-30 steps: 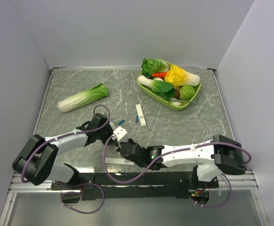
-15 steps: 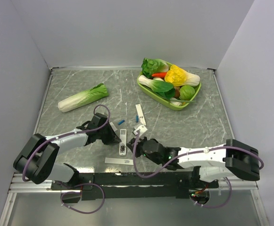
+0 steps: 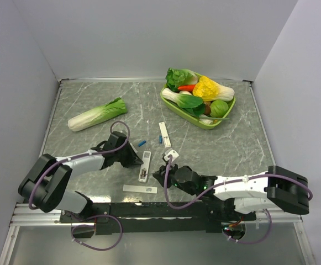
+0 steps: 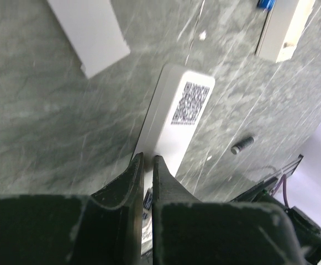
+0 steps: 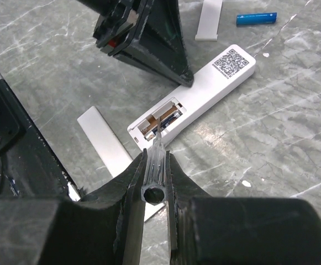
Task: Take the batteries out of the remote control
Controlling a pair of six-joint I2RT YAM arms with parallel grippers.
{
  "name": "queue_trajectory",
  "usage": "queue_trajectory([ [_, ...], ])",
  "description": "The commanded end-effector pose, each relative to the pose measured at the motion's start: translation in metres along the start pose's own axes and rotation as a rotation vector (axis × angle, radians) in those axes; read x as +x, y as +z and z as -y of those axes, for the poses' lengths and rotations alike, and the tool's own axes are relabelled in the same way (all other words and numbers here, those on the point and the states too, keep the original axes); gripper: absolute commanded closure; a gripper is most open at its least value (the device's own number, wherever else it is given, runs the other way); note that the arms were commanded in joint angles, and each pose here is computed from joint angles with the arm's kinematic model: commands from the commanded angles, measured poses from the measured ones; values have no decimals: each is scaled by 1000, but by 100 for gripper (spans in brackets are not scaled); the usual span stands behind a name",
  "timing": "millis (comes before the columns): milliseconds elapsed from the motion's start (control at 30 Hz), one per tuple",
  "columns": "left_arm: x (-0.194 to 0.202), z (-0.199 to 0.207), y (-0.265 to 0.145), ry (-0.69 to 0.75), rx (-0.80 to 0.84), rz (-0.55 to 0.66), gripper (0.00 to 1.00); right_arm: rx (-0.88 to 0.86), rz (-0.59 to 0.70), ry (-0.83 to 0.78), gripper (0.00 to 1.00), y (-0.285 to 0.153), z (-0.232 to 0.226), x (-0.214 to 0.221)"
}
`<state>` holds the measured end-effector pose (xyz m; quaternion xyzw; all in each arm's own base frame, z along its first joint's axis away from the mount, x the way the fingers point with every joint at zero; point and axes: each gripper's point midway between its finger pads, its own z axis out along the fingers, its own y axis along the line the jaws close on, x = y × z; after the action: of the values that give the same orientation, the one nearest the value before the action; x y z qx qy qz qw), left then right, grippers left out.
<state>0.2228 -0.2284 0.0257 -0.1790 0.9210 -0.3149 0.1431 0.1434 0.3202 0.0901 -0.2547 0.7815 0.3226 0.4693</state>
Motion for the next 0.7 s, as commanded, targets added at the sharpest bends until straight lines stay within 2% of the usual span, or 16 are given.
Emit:
queue_trajectory([
  [0, 27, -39, 16, -14, -154, -83, 95, -14, -87, -6, 100, -6, 6, 14],
  [200, 19, -27, 13, -5, -138, -65, 95, -42, -14, -15, 100, -17, 0, -38],
  [367, 12, -14, 8, 7, -123, -53, 94, -14, -5, -12, 100, -31, 3, -61],
  [533, -2, 5, -8, 46, -113, -5, 87, 147, -116, 29, 100, -54, 37, -41],
  [567, -7, 11, -14, 54, -101, 15, 83, 179, -139, 54, 100, -59, 42, -41],
  [600, -12, 17, -17, 67, -93, 34, 80, 244, -251, 54, 100, -72, 56, -18],
  [667, -15, 21, -27, 77, -93, 53, 72, 367, -273, 142, 100, -87, 70, -17],
])
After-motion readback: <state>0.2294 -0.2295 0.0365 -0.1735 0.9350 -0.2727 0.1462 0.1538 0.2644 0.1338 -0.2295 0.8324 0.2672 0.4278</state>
